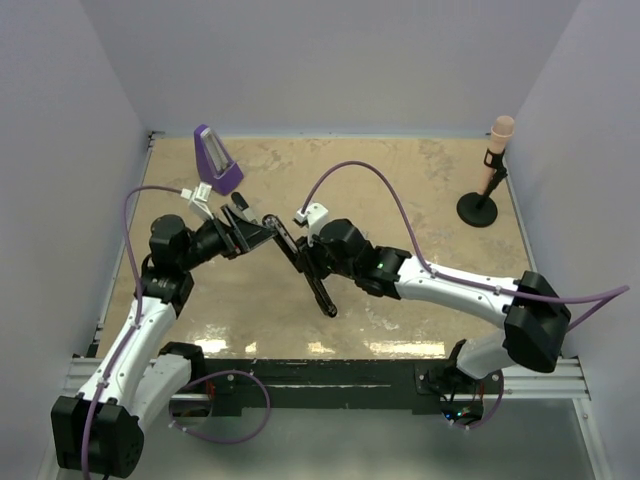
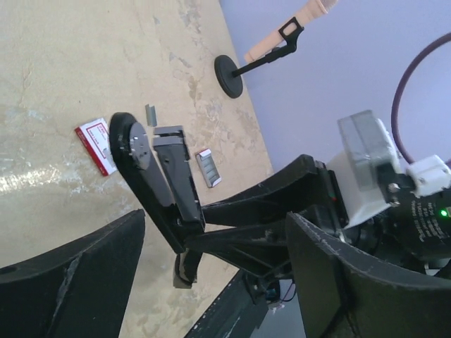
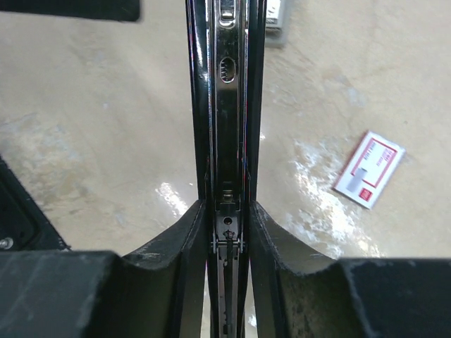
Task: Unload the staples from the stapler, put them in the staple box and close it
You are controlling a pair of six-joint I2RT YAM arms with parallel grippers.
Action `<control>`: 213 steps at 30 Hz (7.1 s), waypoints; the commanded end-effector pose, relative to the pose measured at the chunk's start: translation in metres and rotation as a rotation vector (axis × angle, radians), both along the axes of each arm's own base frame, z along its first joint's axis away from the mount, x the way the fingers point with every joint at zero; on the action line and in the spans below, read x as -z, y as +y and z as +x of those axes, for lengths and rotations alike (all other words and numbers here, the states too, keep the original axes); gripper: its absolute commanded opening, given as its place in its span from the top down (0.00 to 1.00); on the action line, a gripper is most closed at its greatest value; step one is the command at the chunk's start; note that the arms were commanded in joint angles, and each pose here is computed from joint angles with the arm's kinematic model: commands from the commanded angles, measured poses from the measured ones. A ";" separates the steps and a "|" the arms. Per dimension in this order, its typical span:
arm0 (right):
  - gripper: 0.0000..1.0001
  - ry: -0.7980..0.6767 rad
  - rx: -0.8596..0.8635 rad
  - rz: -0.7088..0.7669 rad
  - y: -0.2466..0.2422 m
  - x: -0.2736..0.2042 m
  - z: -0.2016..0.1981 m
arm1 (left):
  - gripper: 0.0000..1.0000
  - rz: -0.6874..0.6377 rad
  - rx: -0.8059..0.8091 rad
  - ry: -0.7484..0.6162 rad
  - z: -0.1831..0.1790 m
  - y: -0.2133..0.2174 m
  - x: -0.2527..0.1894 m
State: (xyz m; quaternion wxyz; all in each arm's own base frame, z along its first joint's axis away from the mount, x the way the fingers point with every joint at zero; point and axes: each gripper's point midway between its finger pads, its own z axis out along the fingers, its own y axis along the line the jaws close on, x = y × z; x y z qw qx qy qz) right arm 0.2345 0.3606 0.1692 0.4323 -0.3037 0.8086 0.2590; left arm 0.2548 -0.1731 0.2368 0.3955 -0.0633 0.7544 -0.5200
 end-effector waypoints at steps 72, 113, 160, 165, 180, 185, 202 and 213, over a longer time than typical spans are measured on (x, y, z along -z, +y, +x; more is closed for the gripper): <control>0.41 0.024 0.406 -0.080 -0.060 -0.001 0.243 | 0.11 0.636 -0.676 -0.175 0.016 0.143 -0.024; 0.48 -0.159 0.190 -0.111 0.152 0.079 0.203 | 0.11 0.632 -0.673 -0.171 0.014 0.143 -0.022; 1.00 -0.203 0.139 0.385 0.002 -0.087 0.046 | 0.24 0.197 -0.079 -0.183 0.060 0.030 -0.014; 1.00 -0.192 0.127 0.389 0.012 -0.085 0.038 | 0.27 0.058 0.055 -0.187 0.044 0.019 -0.003; 1.00 -0.221 0.113 0.393 0.038 -0.100 0.025 | 0.48 0.067 0.033 -0.096 0.051 0.029 0.018; 1.00 -0.232 0.138 0.400 0.039 -0.104 0.026 | 0.53 0.076 0.024 -0.094 0.052 0.031 0.018; 1.00 -0.193 0.083 0.430 0.059 -0.094 0.015 | 0.54 0.064 0.046 -0.063 0.052 0.029 0.024; 1.00 -0.189 0.095 0.424 0.065 -0.090 0.012 | 0.73 0.031 0.083 -0.061 0.047 0.024 0.024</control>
